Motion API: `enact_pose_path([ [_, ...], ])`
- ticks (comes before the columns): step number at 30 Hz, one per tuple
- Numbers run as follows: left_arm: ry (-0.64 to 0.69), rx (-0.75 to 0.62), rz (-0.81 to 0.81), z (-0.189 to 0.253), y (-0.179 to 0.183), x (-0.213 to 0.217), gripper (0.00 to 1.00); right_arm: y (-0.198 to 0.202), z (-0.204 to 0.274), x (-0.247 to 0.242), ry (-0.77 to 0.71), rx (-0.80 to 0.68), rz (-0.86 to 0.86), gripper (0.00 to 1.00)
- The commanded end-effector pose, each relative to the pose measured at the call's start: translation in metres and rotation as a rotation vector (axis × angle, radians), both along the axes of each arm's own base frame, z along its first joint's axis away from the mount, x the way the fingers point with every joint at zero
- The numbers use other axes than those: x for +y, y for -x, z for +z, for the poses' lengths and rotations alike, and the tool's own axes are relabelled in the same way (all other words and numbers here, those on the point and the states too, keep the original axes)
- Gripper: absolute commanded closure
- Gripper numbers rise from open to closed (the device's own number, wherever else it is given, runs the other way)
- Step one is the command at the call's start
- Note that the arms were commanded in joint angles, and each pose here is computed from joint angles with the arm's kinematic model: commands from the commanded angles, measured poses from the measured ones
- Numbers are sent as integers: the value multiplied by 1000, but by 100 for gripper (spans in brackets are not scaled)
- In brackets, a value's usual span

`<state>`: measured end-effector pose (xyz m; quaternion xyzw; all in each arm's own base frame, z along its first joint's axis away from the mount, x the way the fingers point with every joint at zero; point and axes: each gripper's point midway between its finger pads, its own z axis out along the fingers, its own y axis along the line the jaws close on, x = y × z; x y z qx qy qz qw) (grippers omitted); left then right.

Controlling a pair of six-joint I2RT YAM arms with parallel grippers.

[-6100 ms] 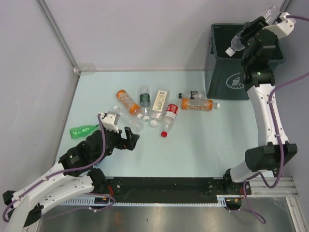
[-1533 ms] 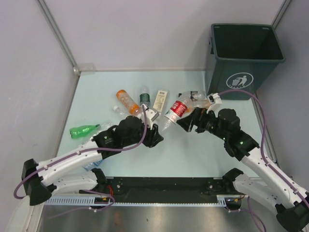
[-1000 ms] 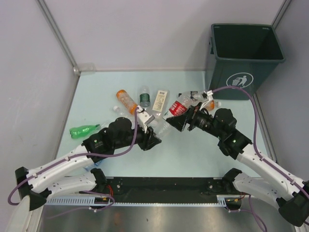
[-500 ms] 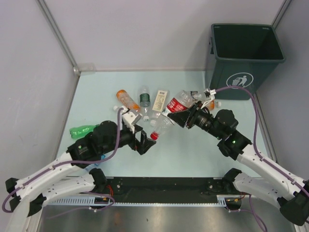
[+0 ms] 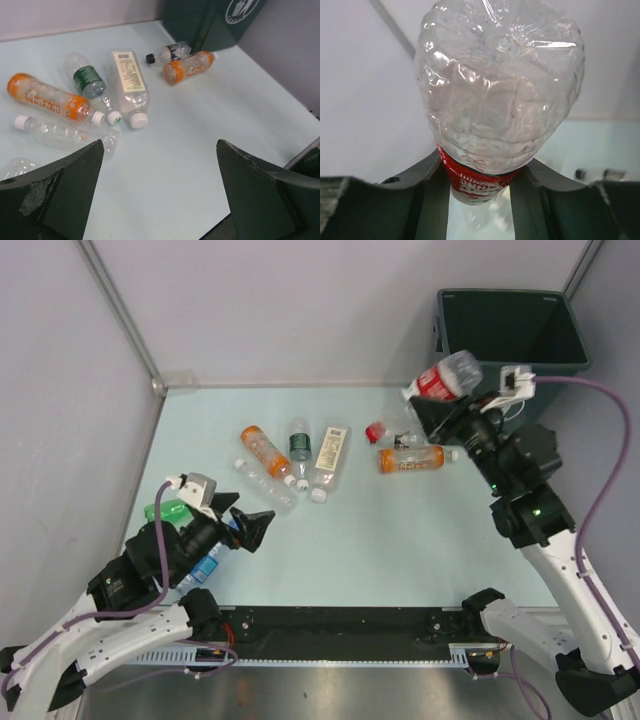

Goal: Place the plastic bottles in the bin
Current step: Pick up the plastic bottle at the center of the board, then place the plastic bottle in the trash bin.

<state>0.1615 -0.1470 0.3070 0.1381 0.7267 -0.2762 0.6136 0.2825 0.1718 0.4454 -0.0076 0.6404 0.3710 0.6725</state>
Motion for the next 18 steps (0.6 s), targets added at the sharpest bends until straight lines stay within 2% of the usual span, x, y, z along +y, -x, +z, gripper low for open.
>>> enact_pose_path([
  [1,-52,44,70,-22,-8,7,0,-10,65,-56,40,-145,-247,75],
  [7,-94,56,81,-28,-12,5,0,-35,115,-129,64,-234,-619,76],
  [13,-105,64,85,-32,-13,5,0,-71,138,-170,65,-238,-783,74],
  [18,-104,67,92,-33,-13,6,0,-106,129,-207,95,-207,-891,74],
])
